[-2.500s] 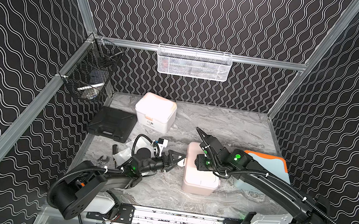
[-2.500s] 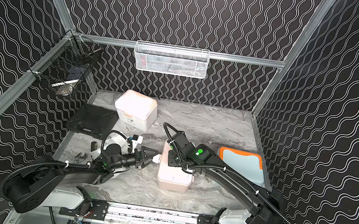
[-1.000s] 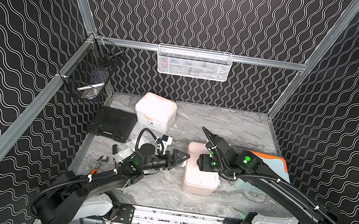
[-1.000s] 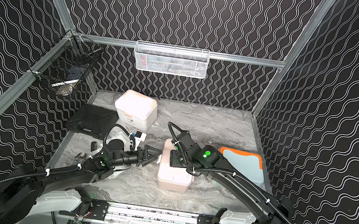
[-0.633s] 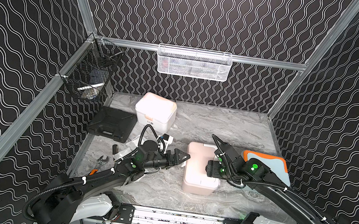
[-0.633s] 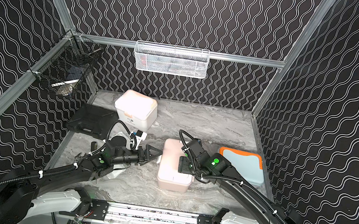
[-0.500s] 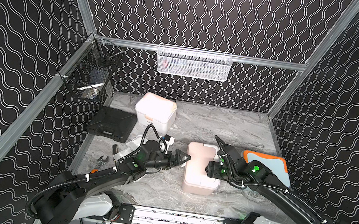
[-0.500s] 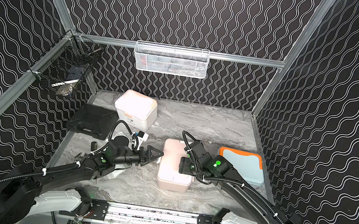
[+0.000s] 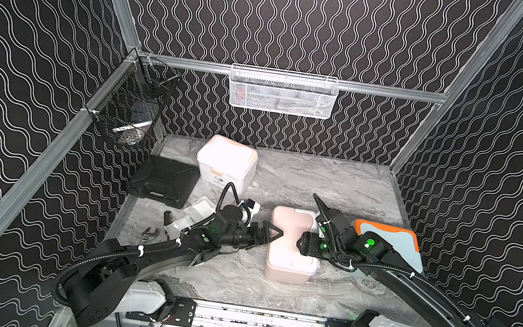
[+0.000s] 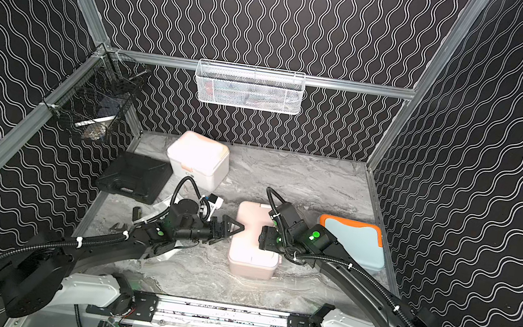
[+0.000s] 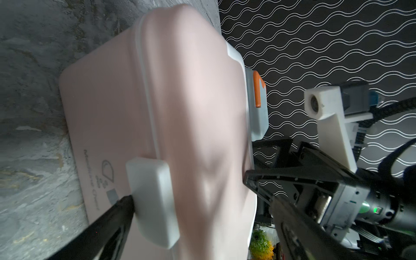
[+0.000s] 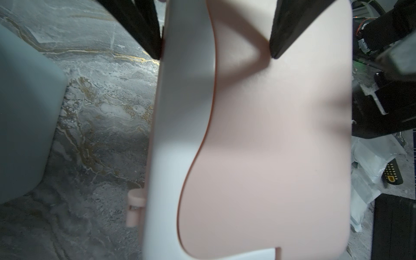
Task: Open first aid kits and take out gauze
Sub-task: Fasten the fastener of the first aid kit, then move the first aid kit to the center of the board.
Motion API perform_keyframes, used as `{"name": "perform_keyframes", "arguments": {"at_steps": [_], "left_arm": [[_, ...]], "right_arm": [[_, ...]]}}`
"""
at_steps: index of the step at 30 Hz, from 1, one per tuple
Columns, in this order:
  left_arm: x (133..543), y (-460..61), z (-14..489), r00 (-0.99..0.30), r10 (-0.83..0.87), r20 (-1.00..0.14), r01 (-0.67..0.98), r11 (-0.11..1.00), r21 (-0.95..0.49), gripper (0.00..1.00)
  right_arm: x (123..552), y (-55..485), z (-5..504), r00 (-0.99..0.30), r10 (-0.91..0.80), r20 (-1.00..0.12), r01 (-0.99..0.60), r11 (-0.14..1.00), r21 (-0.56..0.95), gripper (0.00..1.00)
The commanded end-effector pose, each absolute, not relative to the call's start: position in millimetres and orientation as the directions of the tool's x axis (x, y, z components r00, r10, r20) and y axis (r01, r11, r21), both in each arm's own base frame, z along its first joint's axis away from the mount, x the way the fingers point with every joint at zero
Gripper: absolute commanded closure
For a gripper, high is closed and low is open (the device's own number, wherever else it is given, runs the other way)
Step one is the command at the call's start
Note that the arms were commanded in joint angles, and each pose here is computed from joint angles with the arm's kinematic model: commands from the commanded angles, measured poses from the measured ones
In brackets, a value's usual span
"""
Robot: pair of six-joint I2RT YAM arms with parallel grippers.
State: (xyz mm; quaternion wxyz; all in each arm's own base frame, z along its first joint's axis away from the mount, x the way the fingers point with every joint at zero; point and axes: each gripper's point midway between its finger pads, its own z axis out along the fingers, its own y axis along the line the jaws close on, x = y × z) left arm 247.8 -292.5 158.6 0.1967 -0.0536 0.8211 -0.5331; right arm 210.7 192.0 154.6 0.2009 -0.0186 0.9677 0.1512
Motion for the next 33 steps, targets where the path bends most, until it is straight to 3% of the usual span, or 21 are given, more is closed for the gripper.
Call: {"name": "perform_keyframes", "arguments": {"at_steps": [1,7,12,18,25,33], "left_arm": [[246.5,-302.4,182.3,-0.908,-0.279,-0.313,0.206,0.353,-0.913,0.01],[245.8,-276.9,165.8,-0.885,-0.315,-0.342,0.164,0.477,-0.864,0.01],[239.2,-256.0,166.0,-0.869,-0.312,-0.384,0.159,0.558,-0.814,0.01],[227.1,-243.3,172.0,-0.867,-0.290,-0.406,0.169,0.594,-0.786,0.01],[213.7,-238.9,178.6,-0.875,-0.282,-0.394,0.175,0.574,-0.800,0.01],[212.2,-245.2,175.6,-0.885,-0.262,-0.385,0.179,0.573,-0.800,0.01]], "right_arm": [[210.5,209.3,151.9,-0.929,-0.014,-0.369,-0.145,0.933,0.331,0.25],[231.3,213.3,157.1,-0.927,0.000,-0.375,-0.136,0.932,0.337,0.22],[239.2,195.4,186.2,-0.900,0.033,-0.435,-0.110,0.948,0.298,0.00],[208.4,202.4,206.9,-0.910,-0.012,-0.414,-0.186,0.905,0.382,0.00],[124.6,240.6,203.5,-0.912,-0.220,-0.346,-0.376,0.784,0.494,0.06],[95.0,241.1,172.8,-0.931,-0.230,-0.285,-0.355,0.756,0.550,0.11]]}}
